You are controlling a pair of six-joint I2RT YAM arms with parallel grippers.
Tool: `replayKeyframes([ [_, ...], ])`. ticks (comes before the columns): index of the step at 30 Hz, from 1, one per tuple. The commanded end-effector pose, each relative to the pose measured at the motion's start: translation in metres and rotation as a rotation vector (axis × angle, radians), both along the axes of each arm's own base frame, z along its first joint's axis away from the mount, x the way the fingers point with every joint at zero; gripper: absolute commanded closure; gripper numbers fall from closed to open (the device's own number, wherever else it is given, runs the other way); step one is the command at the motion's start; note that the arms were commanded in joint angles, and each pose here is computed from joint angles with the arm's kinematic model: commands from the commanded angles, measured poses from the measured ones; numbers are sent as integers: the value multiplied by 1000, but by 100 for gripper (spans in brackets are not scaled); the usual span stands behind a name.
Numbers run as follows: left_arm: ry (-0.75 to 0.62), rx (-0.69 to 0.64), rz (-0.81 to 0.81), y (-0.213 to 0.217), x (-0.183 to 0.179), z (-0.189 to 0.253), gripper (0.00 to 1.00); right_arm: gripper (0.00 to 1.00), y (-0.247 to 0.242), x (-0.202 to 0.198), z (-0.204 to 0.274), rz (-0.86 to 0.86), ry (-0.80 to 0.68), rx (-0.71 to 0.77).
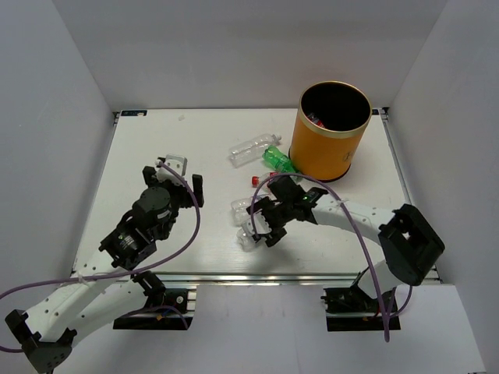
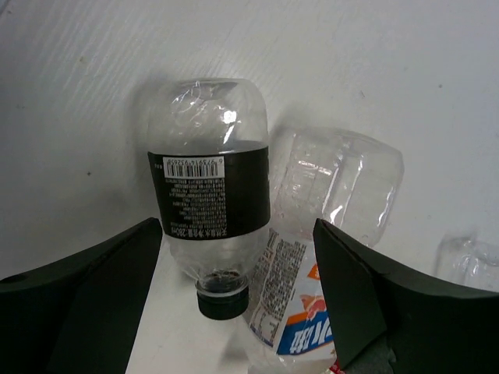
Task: Put the plastic bottles in the bin
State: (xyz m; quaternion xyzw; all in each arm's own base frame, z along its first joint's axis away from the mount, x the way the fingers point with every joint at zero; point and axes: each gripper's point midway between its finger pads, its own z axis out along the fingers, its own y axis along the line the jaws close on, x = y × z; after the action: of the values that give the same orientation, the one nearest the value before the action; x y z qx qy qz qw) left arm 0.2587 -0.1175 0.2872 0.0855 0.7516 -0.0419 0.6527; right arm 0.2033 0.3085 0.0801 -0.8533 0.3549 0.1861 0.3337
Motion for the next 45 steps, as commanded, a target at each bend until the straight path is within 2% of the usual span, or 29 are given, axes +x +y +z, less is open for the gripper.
replayKeyframes([
  [1,19,19,53,12,-2,-11,0,16,13,14,-2,-25,-75,-43],
  [8,24,16,-16,4,-7,-15,0,23,12,6,-41,21,-80,-170],
  [13,15,8,-64,-3,-9,-12,0,31,1,2,-66,22,-65,-260],
  [14,16,6,-76,-6,-10,-12,0,44,-1,-2,-68,28,-55,-272],
  [16,24,31,-147,-17,-11,-18,0,62,-2,-5,-64,37,-39,-288],
  [17,25,34,-185,-26,-11,-21,0,76,-4,-15,-62,68,-2,-287],
  [19,41,68,-305,-46,-14,-28,0,84,-6,-25,-38,94,15,-247],
  [20,58,82,-343,-54,-15,-34,0,89,-14,-46,-32,137,92,-246],
  [22,104,114,-398,-67,-13,-44,2,92,-11,-61,6,169,98,-152],
  [23,119,131,-409,-70,-12,-49,3,95,-19,-69,15,144,144,-162],
  [24,135,139,-418,-73,-11,-52,8,96,-19,-66,47,117,85,-92],
  [25,145,164,-441,-79,-9,-55,12,96,-21,-64,59,43,103,-77],
  [27,152,173,-488,-89,-8,-56,21,98,-33,-35,96,-181,-9,-25],
  [28,150,189,-512,-93,-7,-56,24,98,-32,-23,115,-232,-55,20],
  [29,178,203,-565,-104,-8,-67,26,98,-50,1,131,-379,-137,27],
  [30,175,210,-601,-112,-7,-64,26,98,-60,8,142,-447,-150,52],
  [32,222,274,-667,-128,-4,-84,19,98,-82,31,171,-590,-225,90],
  [34,245,334,-729,-139,-3,-92,9,100,-94,59,222,-754,-317,250],
  [36,253,370,-778,-149,0,-99,6,100,-127,87,252,-947,-425,322],
  [38,266,390,-840,-161,1,-110,4,100,-146,109,291,-1050,-492,437],
  [40,252,420,-883,-167,3,-112,3,100,-153,127,294,-1105,-458,444],
  [41,266,429,-904,-170,3,-116,2,100,-153,150,311,-1139,-459,458],
  [45,265,442,-942,-175,2,-122,0,100,-167,203,329,-1246,-420,499],
])
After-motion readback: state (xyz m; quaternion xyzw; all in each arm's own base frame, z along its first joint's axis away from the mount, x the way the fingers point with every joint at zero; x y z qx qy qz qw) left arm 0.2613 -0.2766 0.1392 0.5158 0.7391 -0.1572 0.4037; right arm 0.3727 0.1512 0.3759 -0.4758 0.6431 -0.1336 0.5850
